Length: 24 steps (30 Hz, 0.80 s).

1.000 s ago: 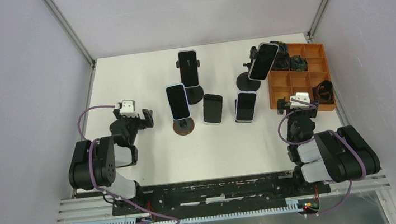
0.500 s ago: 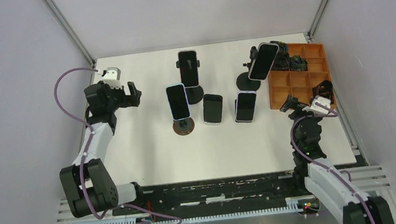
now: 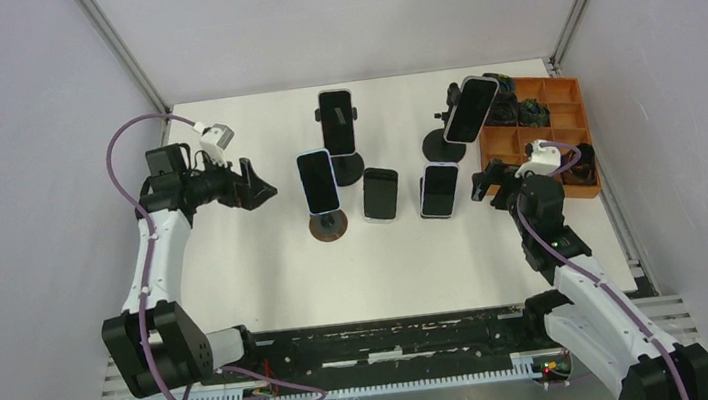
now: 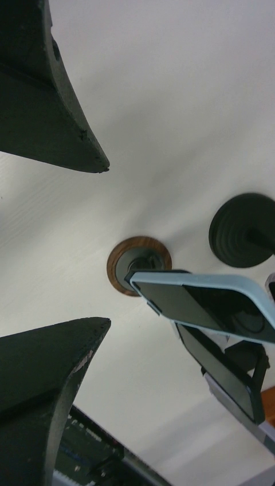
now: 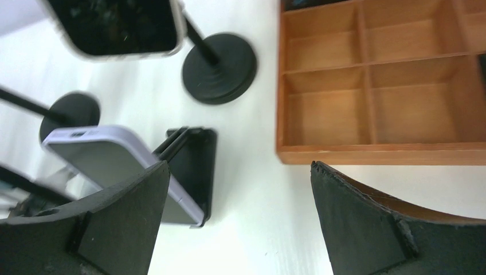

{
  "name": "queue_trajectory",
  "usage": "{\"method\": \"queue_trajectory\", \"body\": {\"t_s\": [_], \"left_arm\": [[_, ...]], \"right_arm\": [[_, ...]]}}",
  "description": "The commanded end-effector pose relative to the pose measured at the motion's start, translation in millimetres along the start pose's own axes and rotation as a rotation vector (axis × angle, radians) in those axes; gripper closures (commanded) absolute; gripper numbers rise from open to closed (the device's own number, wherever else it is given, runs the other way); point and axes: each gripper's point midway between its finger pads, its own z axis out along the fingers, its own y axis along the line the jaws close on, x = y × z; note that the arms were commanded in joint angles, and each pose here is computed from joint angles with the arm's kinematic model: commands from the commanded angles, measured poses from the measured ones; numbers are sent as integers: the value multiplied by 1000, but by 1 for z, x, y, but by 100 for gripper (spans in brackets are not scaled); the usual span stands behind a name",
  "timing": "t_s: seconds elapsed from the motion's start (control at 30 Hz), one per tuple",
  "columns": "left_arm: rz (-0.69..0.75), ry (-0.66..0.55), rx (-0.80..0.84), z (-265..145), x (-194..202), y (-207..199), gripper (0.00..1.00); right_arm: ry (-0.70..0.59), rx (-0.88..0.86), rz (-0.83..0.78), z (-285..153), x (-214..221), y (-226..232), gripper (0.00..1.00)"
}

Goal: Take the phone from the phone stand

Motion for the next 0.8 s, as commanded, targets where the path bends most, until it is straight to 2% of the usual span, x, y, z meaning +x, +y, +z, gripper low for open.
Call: {"method": "queue_trajectory", "body": {"t_s": [0.0, 0.23, 0.4, 0.63, 0.77], "left_arm": [[-21, 31, 223, 14, 10, -36, 0], [18, 100, 368, 58, 29, -57, 0], [7, 101, 394, 79, 31, -45, 0], [-7, 130, 445, 99, 45, -33, 5], [-24, 134, 495, 107, 51, -33, 12]], "right_arm": [[50, -155, -56, -9, -14, 41, 2], [91, -334, -99, -24, -30, 90, 2], [133, -456, -134, -33, -32, 126, 2], [183, -585, -169, -44, -26, 160, 2], [195, -652, -178, -51, -25, 174, 2]]}}
